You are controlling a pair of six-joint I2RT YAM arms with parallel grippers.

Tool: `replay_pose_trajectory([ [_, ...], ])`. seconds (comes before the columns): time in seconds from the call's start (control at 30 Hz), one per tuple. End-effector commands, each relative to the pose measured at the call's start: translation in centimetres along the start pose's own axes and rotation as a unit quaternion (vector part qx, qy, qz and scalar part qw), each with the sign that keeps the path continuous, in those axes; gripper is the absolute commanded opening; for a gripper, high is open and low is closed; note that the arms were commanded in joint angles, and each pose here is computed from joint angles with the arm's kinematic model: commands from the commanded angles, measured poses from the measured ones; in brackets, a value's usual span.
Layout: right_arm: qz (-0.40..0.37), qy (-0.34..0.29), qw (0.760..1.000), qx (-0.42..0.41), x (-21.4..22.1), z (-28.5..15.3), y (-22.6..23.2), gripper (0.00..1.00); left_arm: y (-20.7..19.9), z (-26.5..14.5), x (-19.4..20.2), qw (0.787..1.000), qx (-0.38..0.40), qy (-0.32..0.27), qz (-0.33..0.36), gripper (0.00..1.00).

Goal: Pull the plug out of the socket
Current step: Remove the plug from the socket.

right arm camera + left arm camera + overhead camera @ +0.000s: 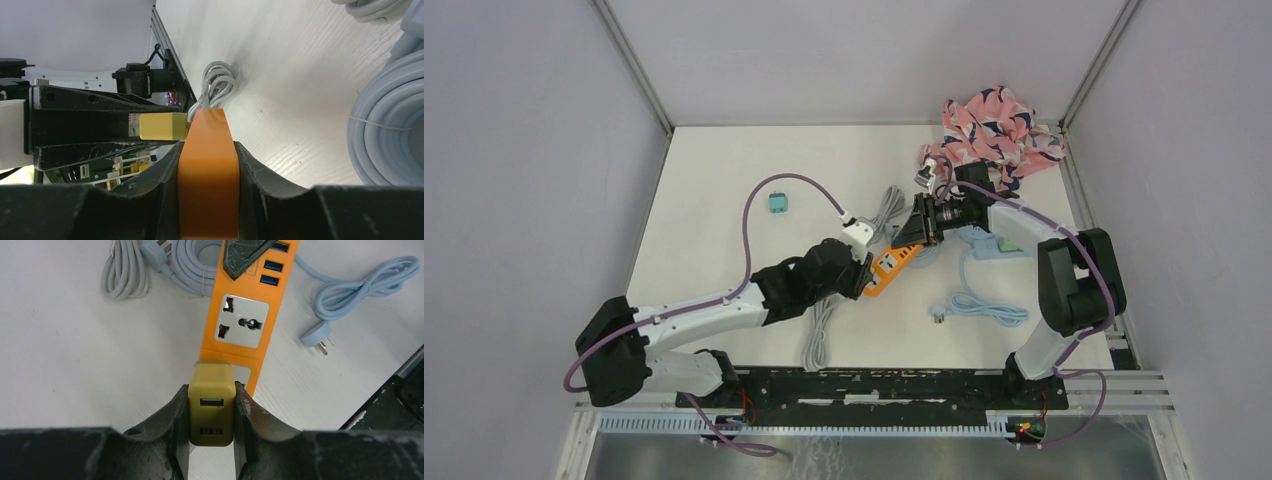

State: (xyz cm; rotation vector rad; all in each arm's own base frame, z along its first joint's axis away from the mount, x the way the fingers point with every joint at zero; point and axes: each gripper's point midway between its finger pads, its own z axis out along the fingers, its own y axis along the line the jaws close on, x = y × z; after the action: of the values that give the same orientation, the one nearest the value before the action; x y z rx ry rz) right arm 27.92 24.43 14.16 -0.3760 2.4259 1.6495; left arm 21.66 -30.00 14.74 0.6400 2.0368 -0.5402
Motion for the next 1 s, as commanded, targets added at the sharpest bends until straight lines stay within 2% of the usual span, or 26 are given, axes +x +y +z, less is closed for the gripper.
replay_pose_trajectory([
  [0.0,-0.019,0.019,0.999,-0.045,0.5,0.2,2.8,0.00,-1.1,0.0,-6.7,0.996,0.006,-0.083,-0.012,0.03],
  [0.2,-0.019,0.020,0.999,-0.046,0.5,0.1,2.8,0.00,1.0,-2.5,-6.2,0.993,-0.024,-0.110,-0.025,0.03],
  [0.43,-0.019,0.019,0.999,-0.044,0.5,0.2,2.6,0.00,1.2,-4.9,-6.1,0.985,0.004,-0.162,-0.054,0.03],
  [0.77,-0.020,0.020,0.999,-0.042,0.6,0.2,2.5,0.00,-0.4,-4.2,-6.7,0.986,0.036,-0.155,-0.051,0.03],
  [0.97,-0.024,0.020,0.999,-0.044,0.5,0.1,2.8,0.00,1.9,-4.1,-6.6,0.985,-0.020,-0.156,-0.066,0.03],
])
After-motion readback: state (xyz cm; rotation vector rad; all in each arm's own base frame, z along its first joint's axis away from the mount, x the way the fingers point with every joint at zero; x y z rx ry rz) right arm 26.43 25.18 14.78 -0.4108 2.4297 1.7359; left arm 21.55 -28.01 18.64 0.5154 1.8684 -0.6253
